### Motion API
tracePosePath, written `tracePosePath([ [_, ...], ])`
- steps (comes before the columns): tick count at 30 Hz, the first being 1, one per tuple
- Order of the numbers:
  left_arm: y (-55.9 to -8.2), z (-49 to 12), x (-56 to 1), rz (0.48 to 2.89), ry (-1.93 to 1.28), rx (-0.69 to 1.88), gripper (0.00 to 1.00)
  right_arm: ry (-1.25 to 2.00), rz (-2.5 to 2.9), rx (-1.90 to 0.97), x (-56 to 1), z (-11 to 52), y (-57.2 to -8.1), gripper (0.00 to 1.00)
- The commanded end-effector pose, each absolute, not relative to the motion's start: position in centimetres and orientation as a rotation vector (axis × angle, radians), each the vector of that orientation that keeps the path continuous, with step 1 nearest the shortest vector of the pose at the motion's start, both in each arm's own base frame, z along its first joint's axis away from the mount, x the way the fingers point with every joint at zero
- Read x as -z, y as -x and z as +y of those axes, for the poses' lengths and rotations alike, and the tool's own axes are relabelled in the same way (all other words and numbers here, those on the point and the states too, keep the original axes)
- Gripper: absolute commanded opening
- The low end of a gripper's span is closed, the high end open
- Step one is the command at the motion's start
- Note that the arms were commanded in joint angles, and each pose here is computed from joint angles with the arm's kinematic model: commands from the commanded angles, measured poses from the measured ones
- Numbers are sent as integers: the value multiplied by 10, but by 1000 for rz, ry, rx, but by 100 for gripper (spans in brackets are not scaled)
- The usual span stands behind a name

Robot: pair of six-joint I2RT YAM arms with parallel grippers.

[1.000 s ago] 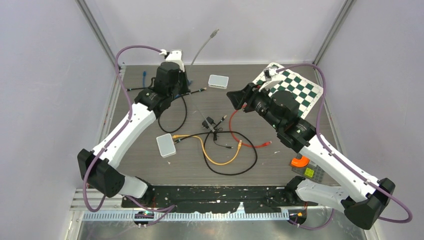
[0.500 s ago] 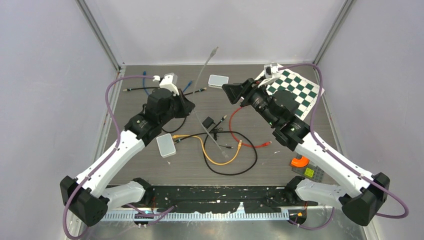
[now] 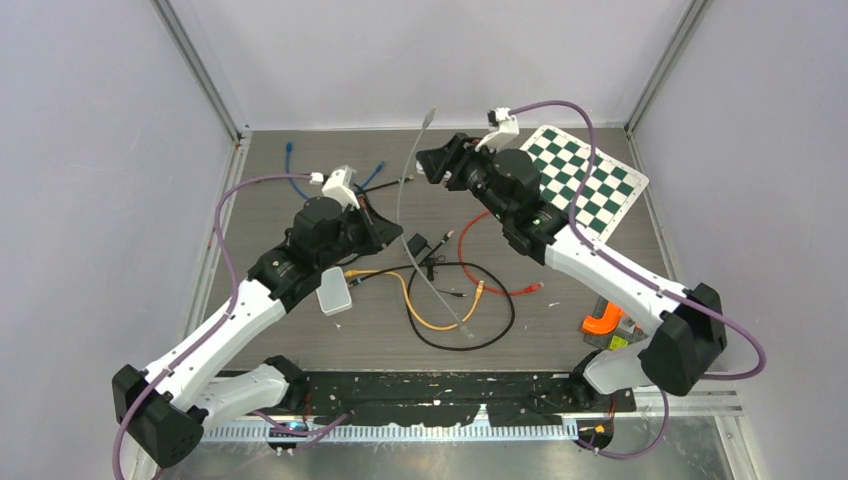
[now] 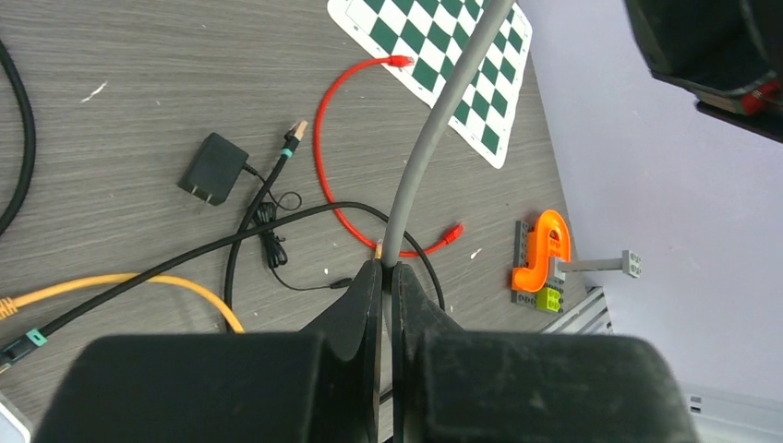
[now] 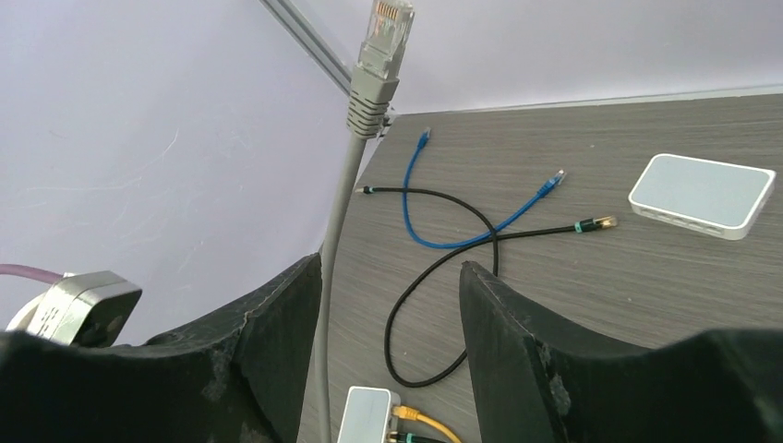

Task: Insert the plug into the switch port
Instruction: Pick up the connector from the center of the board.

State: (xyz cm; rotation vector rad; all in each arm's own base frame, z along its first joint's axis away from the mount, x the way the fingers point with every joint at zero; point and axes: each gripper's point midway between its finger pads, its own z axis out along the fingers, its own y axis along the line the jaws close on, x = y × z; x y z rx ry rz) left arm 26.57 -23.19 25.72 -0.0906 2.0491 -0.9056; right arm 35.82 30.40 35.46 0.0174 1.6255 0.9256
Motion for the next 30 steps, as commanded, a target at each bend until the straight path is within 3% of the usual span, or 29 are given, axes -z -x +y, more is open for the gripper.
tracePosePath([
  [1, -263, -242, -276, 1974, 92, 1005, 0, 0, 1572, -1014, -377, 327, -368, 63],
  [8, -258, -241, -266, 1987, 100, 1007, 0, 7, 1602, -1059, -362, 344, -376, 61],
  [12, -255, -239, -265, 1981, 106, 1017, 0, 26, 1621, -1087, -355, 352, -376, 52],
  [14, -255, -238, -262, 1983, 112, 1011, 0, 49, 1623, -1121, -354, 358, -373, 45],
  [17, -253, -237, -259, 1990, 115, 1010, 0, 87, 1624, -1153, -352, 364, -369, 15],
  [18, -252, -236, -258, 1996, 115, 1006, 0, 120, 1620, -1156, -353, 365, -365, 10],
  [19, -252, -233, -256, 2008, 119, 991, 4, 144, 1629, -1152, -351, 365, -363, 6],
  [24, -241, -207, -261, 2069, 87, 882, 47, 550, 1625, -1176, -344, 364, -325, 5],
  [30, -227, -181, -288, 2018, 2, 918, 66, 911, 1798, -1302, -307, 348, -272, 5],
])
